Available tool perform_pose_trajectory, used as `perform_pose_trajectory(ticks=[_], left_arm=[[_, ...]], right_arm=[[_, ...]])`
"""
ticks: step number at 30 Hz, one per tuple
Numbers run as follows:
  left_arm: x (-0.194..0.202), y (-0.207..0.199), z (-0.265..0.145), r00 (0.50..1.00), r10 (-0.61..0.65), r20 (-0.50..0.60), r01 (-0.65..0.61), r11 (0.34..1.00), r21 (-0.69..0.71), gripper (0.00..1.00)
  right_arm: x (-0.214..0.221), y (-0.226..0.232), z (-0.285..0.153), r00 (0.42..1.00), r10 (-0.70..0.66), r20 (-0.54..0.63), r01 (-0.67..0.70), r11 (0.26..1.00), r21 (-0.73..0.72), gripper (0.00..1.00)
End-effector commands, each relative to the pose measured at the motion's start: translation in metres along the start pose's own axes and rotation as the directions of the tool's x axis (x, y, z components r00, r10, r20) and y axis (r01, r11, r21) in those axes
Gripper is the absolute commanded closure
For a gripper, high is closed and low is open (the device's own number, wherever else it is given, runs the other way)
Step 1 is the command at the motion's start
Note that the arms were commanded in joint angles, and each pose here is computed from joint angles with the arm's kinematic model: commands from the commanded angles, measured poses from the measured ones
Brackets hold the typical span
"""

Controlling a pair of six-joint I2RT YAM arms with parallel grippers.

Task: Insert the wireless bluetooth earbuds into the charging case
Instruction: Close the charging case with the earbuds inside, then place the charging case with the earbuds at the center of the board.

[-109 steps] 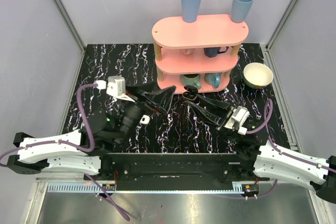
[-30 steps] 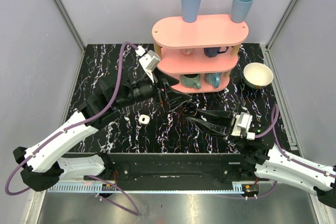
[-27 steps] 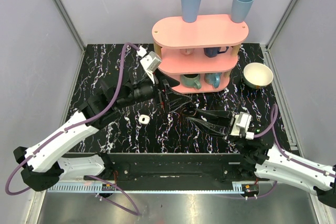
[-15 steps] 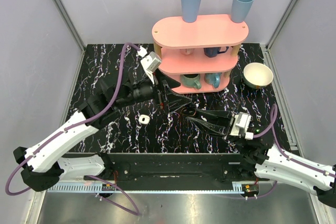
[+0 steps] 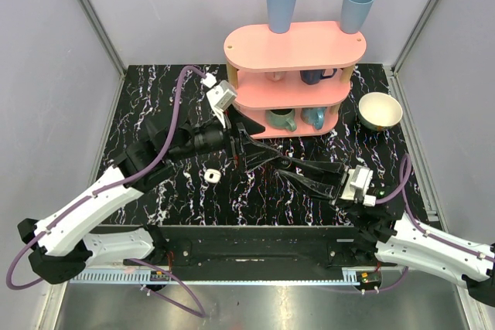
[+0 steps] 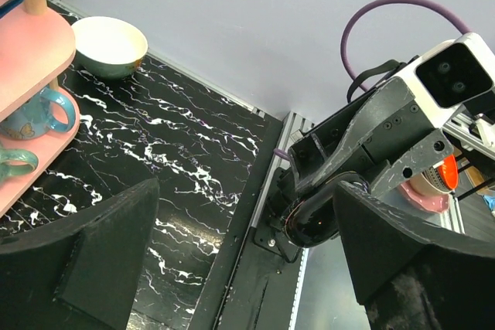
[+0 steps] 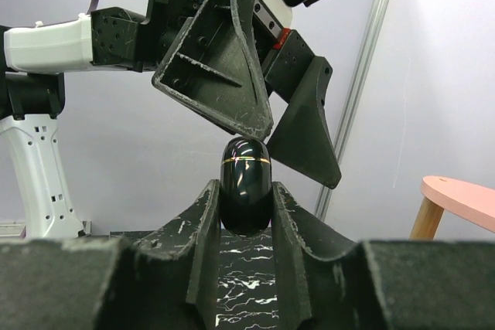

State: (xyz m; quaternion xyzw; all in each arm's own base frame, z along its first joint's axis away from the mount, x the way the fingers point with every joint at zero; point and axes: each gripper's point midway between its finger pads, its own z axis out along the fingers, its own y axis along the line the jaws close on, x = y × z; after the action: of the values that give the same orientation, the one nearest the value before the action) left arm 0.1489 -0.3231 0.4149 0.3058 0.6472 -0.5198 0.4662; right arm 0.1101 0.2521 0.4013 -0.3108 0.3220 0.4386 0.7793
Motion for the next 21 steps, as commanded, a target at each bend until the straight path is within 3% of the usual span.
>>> perform_pose_trajectory(ticks=[1,5,11,12,14,15,21], left_arm=[[-0.007,-0.005,-0.011,0.999,0.023,0.036,-0.023,1.0,0.004,0.01],[-0.011,0.006,-0.019,0.996,0.04,0.074,-0.034,0.997,-0.068,0.01],[-0.014,0.032,-0.038,0.989,0.055,0.14,-0.022,0.974,-0.226,0.01],[-0.012,0.034,-0.041,0.988,0.056,0.144,-0.02,0.97,-0.24,0.01],[-0.014,0.041,-0.045,0.986,0.058,0.159,-0.011,0.959,-0.283,0.01],[-0.013,0.043,-0.048,0.985,0.059,0.161,-0.009,0.956,-0.293,0.01],[-0.011,0.054,-0.054,0.984,0.052,0.17,0.012,0.935,-0.355,0.01]], right_arm=[[-0.023,-0.009,0.003,0.997,-0.026,0.073,0.023,0.999,0.041,1.0],[-0.02,-0.018,0.002,0.998,-0.016,0.06,0.011,0.996,0.092,1.0],[-0.013,-0.058,-0.009,0.991,0.117,0.058,-0.13,0.928,0.348,1.0],[-0.011,-0.077,-0.018,0.986,0.152,0.072,-0.169,0.871,0.462,1.0],[-0.007,-0.09,-0.03,0.958,0.256,0.13,-0.284,0.782,0.555,1.0],[0.002,-0.103,-0.045,0.946,0.282,0.158,-0.316,0.7,0.64,1.0],[0.021,-0.12,-0.088,0.815,0.409,0.411,-0.566,0.408,0.716,1.0]])
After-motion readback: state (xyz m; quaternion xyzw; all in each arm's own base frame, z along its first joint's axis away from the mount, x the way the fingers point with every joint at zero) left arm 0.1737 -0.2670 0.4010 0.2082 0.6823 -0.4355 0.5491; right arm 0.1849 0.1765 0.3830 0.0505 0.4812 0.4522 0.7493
